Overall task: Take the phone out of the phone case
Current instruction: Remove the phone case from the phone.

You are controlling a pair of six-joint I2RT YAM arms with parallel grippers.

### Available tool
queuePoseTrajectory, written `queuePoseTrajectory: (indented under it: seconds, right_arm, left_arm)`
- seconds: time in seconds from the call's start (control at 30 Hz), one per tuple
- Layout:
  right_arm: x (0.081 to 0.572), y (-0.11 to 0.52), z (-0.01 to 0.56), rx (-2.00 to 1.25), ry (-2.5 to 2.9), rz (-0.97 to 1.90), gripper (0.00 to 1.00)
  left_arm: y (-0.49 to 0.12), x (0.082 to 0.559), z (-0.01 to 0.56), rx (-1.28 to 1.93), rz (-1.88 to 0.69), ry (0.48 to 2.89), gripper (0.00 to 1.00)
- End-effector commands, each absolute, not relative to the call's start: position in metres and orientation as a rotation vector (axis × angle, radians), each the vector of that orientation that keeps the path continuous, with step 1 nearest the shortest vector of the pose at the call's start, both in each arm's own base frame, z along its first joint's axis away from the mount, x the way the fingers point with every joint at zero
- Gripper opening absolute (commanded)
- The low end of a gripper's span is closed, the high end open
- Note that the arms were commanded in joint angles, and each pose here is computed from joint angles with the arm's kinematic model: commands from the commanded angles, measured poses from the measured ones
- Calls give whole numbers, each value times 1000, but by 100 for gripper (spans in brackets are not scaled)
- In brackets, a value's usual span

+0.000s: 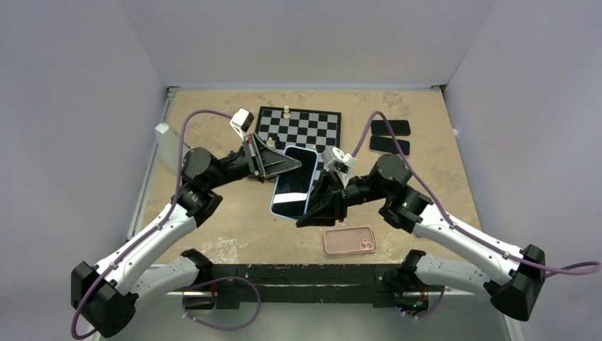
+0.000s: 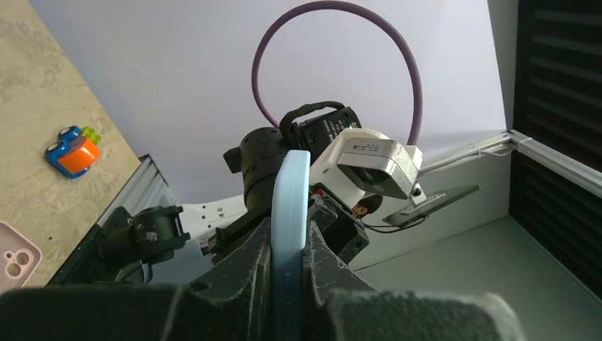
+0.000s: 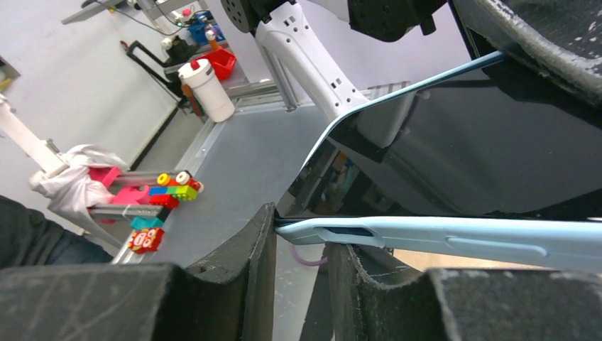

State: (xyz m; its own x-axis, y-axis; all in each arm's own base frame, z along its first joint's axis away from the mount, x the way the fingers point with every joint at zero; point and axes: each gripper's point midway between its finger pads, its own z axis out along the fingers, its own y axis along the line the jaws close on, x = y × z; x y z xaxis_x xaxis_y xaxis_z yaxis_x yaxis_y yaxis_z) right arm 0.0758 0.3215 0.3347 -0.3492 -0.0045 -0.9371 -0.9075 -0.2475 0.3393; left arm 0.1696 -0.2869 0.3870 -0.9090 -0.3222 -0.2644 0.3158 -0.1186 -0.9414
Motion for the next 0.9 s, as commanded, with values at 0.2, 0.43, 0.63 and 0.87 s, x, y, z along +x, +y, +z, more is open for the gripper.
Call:
queuePoseTrajectory:
  seconds: [0.2,0.43,0.63,0.87]
  right_arm:
    - [147,338,402,-1021,1113,1266,0]
    - [159,335,398,-993,1117,1184,0]
    - [166,335,402,-1002,1122,1125,0]
    - [218,311,389,-648,1328,962,0]
  left_arm:
    - [-283,158,399,-124,-2204,1784,0]
    - [-287,150,405,-57,-2296,1751,0]
    - [-289,146,403,-27,-2282,1786,0]
    - [-286,146,413,-21,-2317,1682,0]
